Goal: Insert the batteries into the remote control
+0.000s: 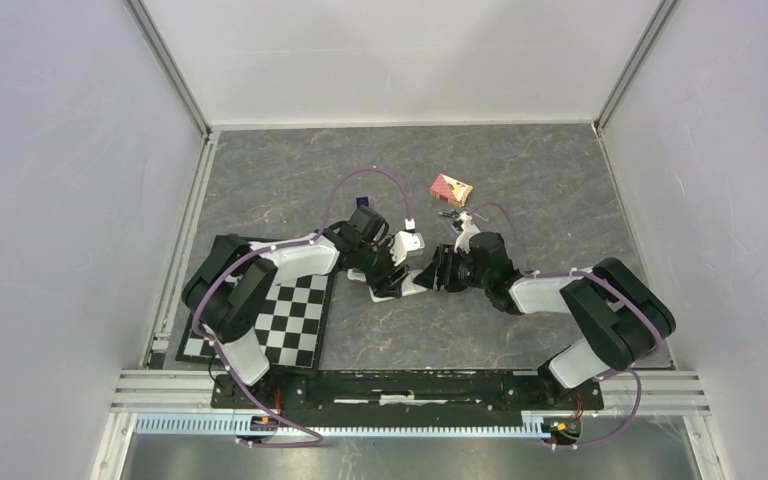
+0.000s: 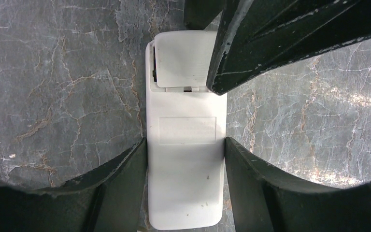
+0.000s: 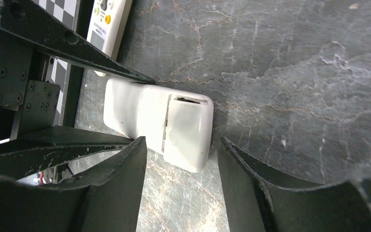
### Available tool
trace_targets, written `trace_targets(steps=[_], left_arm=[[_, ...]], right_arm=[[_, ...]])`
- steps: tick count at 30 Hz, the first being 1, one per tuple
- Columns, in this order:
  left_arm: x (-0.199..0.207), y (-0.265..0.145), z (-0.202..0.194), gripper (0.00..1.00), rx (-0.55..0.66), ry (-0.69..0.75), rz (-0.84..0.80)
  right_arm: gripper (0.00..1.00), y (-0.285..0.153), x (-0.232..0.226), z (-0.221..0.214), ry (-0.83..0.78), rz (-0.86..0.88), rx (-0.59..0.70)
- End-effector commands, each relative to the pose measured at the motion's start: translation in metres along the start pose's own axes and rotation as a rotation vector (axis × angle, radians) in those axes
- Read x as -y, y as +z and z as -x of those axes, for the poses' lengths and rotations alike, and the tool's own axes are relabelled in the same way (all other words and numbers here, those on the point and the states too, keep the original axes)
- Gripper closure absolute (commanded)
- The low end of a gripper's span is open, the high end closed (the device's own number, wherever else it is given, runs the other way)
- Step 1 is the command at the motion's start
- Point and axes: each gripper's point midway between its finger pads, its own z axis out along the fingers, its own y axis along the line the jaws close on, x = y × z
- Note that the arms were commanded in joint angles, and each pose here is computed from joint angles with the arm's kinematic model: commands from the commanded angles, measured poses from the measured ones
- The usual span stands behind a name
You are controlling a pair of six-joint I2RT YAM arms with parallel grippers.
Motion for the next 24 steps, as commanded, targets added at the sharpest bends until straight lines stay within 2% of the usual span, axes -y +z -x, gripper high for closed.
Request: trace_targets(steps=[1, 13, 24], left_arm=[[0.005, 0.0, 0.007, 0.36, 0.016, -0.013, -0.033], [0.007, 0.002, 0.009, 0.36, 0.023, -0.019, -0.051], [0.014, 0.003, 0.007, 0.37, 0.018, -0.076, -0.081]], right_arm=[[0.42, 0.006, 0.004, -0.015, -0.041, 0.023, -0.108], [0.68, 0.007, 0.016, -0.009, -0.076, -0.032, -0.044], [0.75, -0.001, 0.006, -0.014, -0.008, -0.037, 0.069]])
